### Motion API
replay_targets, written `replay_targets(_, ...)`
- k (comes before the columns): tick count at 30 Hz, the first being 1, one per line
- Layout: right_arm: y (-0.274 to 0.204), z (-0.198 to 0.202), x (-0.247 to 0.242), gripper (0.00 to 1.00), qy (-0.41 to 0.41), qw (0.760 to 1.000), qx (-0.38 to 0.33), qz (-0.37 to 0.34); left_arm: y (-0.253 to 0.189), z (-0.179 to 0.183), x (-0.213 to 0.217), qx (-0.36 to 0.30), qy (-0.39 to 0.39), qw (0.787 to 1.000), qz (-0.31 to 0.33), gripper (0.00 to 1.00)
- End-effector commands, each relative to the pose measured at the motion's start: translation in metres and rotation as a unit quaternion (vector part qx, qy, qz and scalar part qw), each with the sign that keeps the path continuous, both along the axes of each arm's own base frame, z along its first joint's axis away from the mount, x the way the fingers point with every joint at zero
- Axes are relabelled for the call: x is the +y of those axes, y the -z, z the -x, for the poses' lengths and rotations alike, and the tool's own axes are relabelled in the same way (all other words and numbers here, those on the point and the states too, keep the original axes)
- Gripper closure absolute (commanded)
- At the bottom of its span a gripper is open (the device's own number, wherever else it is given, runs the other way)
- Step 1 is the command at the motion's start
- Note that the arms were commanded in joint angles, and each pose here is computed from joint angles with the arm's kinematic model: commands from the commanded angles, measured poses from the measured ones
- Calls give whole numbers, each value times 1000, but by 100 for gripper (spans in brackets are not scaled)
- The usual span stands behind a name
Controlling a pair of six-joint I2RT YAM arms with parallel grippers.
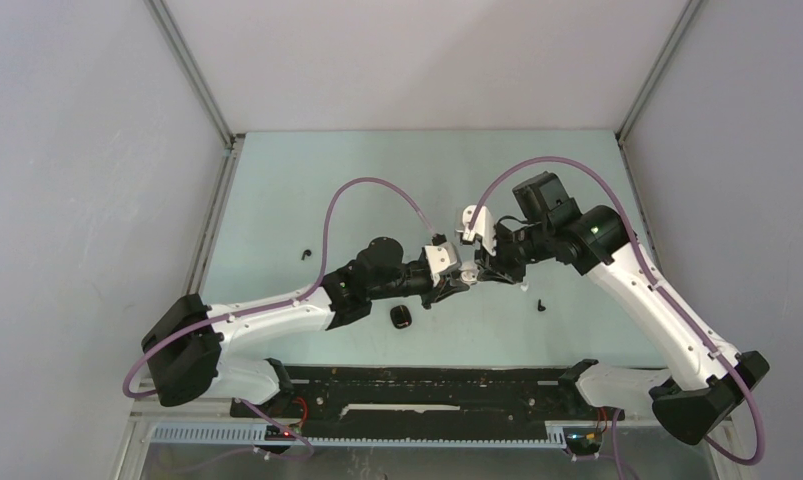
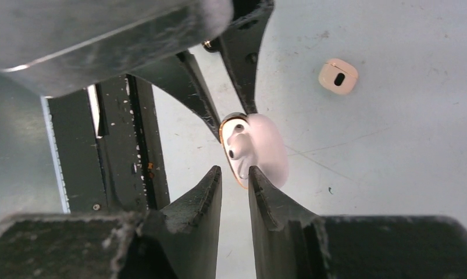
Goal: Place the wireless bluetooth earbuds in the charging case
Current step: Place the earbud in the charging case.
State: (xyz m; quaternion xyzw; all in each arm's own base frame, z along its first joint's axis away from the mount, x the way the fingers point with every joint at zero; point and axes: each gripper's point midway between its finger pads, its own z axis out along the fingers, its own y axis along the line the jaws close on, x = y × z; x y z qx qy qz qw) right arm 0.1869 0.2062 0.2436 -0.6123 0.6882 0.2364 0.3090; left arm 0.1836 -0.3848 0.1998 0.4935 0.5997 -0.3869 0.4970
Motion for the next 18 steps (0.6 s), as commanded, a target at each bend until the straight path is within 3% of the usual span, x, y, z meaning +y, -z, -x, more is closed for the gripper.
replay_targets(1, -18, 13, 6, 74, -36, 999, -8, -26, -24, -2, -3, -12, 2, 999, 36, 100)
replay_targets(8, -19, -5, 6, 74, -7, 999, -33, -20, -25, -1, -3, -12, 3, 999, 39, 100)
replay_targets(18, -19, 8, 16, 72, -37, 999, -9, -38, -27, -1, -2, -12, 2, 999, 41, 100)
